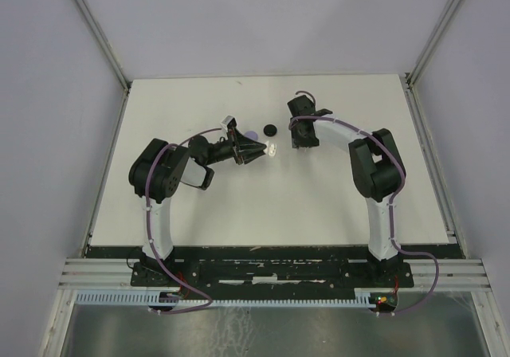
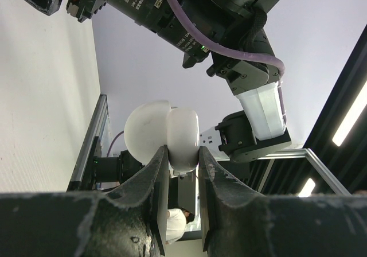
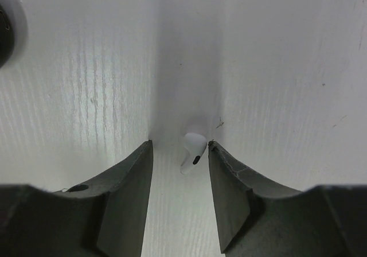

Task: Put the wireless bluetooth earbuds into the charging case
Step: Pick up the earbud from the center of the board, then place the earbud in the charging case, then close the charging case.

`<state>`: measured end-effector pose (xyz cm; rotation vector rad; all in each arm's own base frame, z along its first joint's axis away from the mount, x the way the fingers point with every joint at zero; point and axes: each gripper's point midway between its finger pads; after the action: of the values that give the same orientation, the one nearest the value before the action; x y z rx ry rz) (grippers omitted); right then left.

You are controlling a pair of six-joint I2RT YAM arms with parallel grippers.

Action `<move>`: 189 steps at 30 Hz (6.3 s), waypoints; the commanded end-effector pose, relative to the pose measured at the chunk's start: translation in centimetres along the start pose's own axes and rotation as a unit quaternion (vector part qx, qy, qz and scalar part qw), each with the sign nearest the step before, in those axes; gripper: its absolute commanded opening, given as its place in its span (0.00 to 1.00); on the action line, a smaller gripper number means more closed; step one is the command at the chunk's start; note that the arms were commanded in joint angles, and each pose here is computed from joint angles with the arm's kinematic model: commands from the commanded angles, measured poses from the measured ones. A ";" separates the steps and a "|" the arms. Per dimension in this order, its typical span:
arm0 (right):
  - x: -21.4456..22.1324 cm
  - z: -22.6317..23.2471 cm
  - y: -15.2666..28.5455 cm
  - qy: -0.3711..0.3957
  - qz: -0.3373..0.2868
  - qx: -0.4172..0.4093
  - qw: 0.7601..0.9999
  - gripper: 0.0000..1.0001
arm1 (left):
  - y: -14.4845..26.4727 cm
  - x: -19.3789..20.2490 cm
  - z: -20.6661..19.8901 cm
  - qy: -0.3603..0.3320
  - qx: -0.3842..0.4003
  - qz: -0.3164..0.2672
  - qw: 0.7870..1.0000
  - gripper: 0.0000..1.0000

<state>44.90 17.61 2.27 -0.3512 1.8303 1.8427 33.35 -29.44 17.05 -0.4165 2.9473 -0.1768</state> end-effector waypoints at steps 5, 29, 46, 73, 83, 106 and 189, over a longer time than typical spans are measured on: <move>-1.4 0.0 0.0 -0.020 -0.008 -0.001 1.000 0.50 | 0.4 0.6 -3.7 -0.122 0.067 0.009 0.990 0.03; -0.5 -1.0 -1.3 -0.034 0.023 -0.001 0.999 0.38 | 0.4 0.5 -3.5 -0.120 0.066 0.008 0.991 0.03; -1.0 -1.8 -1.0 -0.030 0.015 0.005 0.999 0.18 | 0.4 0.4 -3.3 -0.119 0.065 0.006 0.991 0.03; -6.3 5.0 21.9 0.024 -0.332 -0.419 0.845 0.12 | -1.6 -2.1 -1.9 -0.040 0.072 -0.019 0.996 0.03; -4.1 7.8 25.0 0.089 -0.354 -0.478 0.799 0.11 | -2.8 -1.7 -2.2 -0.023 0.082 -0.010 0.996 0.03; -2.1 9.0 22.4 0.137 -0.355 -0.455 0.805 0.07 | -3.4 -0.7 -4.5 -0.008 0.098 -0.009 0.995 0.03; -1.9 5.3 16.4 0.095 -0.332 -0.231 0.910 0.99 | -4.3 -4.2 -6.2 0.058 0.138 -0.114 0.982 0.03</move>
<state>36.99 20.71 14.66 -1.1126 1.3164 1.7524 39.65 -32.36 18.94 -0.8031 3.0493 -0.4026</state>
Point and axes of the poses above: each gripper's point midway between its finger pads, its own y axis back along the fingers, its own z axis along the line the jaws close on, x = y × z, and after that the axes turned 13 degrees about -y, right-handed
